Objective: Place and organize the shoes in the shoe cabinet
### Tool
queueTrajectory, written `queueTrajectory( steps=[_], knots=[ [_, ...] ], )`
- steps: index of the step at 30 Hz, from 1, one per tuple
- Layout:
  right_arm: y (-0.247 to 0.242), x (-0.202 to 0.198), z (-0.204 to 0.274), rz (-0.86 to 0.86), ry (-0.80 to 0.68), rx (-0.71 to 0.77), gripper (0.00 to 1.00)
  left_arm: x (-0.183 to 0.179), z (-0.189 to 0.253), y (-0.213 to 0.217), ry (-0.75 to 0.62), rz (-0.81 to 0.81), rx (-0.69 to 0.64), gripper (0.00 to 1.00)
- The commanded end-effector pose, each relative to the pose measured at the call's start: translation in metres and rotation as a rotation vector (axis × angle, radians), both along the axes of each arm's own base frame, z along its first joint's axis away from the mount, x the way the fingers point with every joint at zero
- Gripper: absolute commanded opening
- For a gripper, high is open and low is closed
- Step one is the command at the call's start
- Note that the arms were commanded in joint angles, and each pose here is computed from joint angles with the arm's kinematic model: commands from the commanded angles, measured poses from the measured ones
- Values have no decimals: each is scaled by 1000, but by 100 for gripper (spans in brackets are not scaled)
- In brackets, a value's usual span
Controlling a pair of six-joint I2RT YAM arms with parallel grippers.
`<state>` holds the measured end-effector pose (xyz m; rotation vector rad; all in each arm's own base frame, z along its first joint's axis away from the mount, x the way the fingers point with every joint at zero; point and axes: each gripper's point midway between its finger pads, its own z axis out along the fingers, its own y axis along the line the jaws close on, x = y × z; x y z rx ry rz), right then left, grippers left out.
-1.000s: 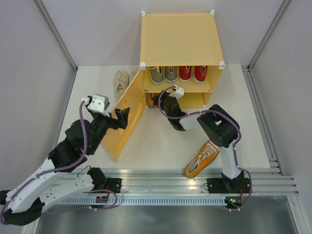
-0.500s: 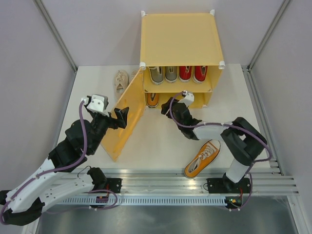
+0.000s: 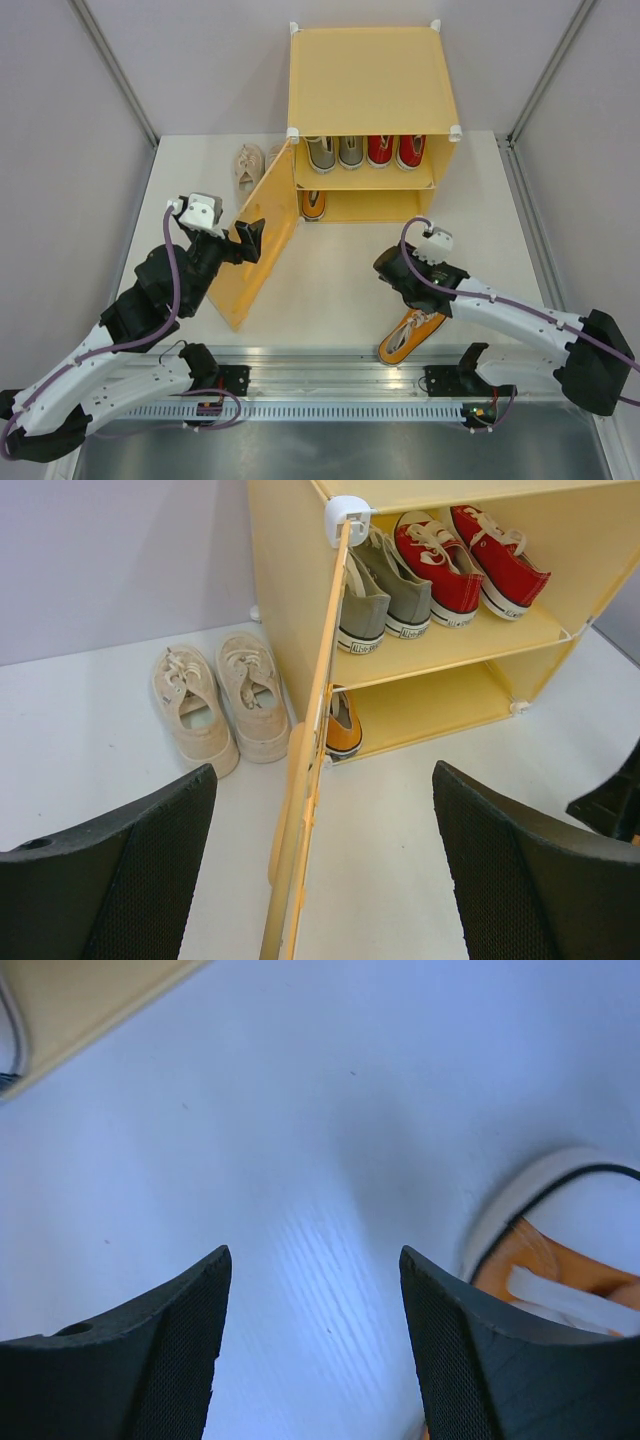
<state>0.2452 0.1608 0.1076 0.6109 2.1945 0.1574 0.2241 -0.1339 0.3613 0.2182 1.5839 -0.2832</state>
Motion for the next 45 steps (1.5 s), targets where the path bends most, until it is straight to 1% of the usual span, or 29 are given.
queueTrajectory(
  steps=[1, 2, 3, 5, 6, 8, 13, 18, 23, 24, 25, 26, 27, 28, 29, 30, 31, 33, 36, 37, 39, 40, 41, 42, 43, 44, 45],
  knots=[
    [-43, -42, -10, -113, 103, -85, 72, 3, -3, 2, 20, 23, 4, 91],
    [-48, -49, -11, -109, 113, -105, 72, 3, -3, 2, 20, 26, 7, 91],
    [-48, -52, -7, -119, 101, -75, 72, 3, -4, 2, 20, 28, 7, 91],
    [-55, -61, -11, -118, 111, -83, 72, 3, -3, 3, 19, 31, 6, 91],
    [-57, -63, -9, -127, 102, -54, 71, 3, -4, 3, 20, 33, 7, 91],
    [-65, -71, -14, -138, 114, -56, 71, 4, -4, 3, 20, 36, 10, 91],
    [-71, -84, -20, -124, 130, -3, 68, 4, -5, 2, 23, 34, 13, 91],
    [-62, -92, -34, -70, 172, 14, 67, 4, -4, 4, 21, 37, 11, 91],
    [-40, -94, -54, -6, 207, 34, 66, 3, -4, 4, 20, 34, 8, 91],
    [-36, -95, -59, 3, 219, 26, 63, 3, -4, 4, 19, 35, 10, 91],
    [-28, -92, -60, 21, 209, 48, 59, 4, -5, 4, 21, 36, 11, 91],
    [-23, -92, -60, 41, 212, 55, 48, 3, -5, 3, 21, 33, 11, 91],
    [-21, -91, -61, 54, 210, 51, 27, 3, -4, 3, 21, 33, 8, 91],
    [-14, -88, -57, 69, 194, 67, 16, 4, -4, 3, 21, 31, 8, 91],
    [-12, -86, -54, 81, 184, 70, 8, 3, -4, 2, 20, 28, 7, 91],
    [-10, -84, -50, 97, 167, 71, 3, 3, -4, 2, 22, 26, 9, 91],
    [-5, -80, -43, 114, 141, 85, 1, 3, -4, 2, 21, 28, 8, 91],
    [2, -73, -32, 154, 95, 96, 1, 3, -3, 3, 18, 29, 4, 91],
    [21, -60, -8, 279, 8, 78, 1, 3, -4, 3, 19, 29, 7, 91],
    [33, -52, 5, 353, -43, 60, 1, 2, -3, 3, 18, 29, 4, 91],
    [44, -45, 10, 429, -67, 7, 1, 3, -3, 4, 19, 32, 7, 91],
    [60, -38, 22, 467, -107, 28, 1, 3, -4, 4, 19, 32, 7, 91],
    [66, -34, 25, 546, -129, -37, 1, 3, -4, 4, 20, 34, 8, 91],
    [74, -31, 17, 590, -113, -78, 1, 3, -3, 4, 18, 36, 6, 91],
    [91, -25, 27, 641, -145, -71, 1, 3, -3, 5, 16, 35, 6, 91],
    [98, -22, 13, 712, -119, -156, 1, 3, -3, 5, 17, 39, 7, 91],
    [106, -19, 11, 757, -116, -189, 1, 3, -3, 5, 17, 40, 7, 91]
  ],
)
